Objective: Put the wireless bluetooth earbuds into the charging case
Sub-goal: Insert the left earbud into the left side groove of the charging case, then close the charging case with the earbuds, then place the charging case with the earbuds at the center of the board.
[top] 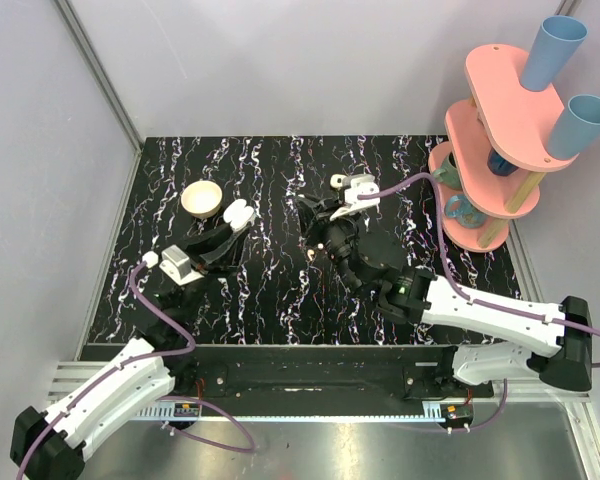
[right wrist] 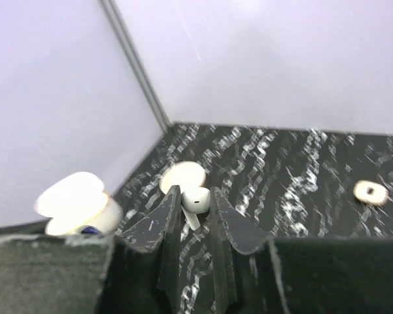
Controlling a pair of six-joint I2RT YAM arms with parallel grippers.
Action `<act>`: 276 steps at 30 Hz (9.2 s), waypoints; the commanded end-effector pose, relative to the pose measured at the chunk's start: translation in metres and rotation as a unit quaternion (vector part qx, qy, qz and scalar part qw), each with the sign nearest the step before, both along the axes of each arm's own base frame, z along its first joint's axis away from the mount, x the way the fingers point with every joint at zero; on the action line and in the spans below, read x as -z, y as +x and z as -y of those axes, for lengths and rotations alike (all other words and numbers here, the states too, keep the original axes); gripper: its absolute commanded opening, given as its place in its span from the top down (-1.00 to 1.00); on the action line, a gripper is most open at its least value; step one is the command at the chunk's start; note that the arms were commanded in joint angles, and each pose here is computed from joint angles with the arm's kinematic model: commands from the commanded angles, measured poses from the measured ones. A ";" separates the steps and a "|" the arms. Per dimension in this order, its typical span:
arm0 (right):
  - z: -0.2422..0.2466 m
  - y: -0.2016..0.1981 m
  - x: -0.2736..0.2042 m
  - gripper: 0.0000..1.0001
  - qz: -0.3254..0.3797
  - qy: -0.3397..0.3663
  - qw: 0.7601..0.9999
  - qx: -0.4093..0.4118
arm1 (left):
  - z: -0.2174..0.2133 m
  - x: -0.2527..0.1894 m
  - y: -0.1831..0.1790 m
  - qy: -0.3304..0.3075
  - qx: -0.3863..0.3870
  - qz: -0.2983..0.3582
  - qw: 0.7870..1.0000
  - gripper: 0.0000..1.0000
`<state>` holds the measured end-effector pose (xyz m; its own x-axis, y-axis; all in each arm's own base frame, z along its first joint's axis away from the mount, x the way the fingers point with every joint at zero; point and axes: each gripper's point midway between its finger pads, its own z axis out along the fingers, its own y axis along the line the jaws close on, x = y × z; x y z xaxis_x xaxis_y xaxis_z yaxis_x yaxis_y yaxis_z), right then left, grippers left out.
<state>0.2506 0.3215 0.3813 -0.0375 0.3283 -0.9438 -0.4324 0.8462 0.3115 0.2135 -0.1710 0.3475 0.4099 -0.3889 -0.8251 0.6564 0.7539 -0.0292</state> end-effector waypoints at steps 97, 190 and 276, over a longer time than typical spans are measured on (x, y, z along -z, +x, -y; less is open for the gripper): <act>-0.110 -0.056 -0.042 0.69 0.165 0.072 0.962 -0.203 | 0.005 -0.023 -0.022 -0.066 0.060 0.057 0.994 1.00; -0.022 0.000 -0.048 -0.13 -0.029 -0.025 0.988 -0.150 | 0.049 -0.014 -0.043 0.055 0.138 0.112 0.983 1.00; 0.061 0.026 0.059 -0.53 -0.154 -0.002 0.988 -0.030 | -0.008 0.155 0.083 -0.168 0.053 -0.427 0.887 1.00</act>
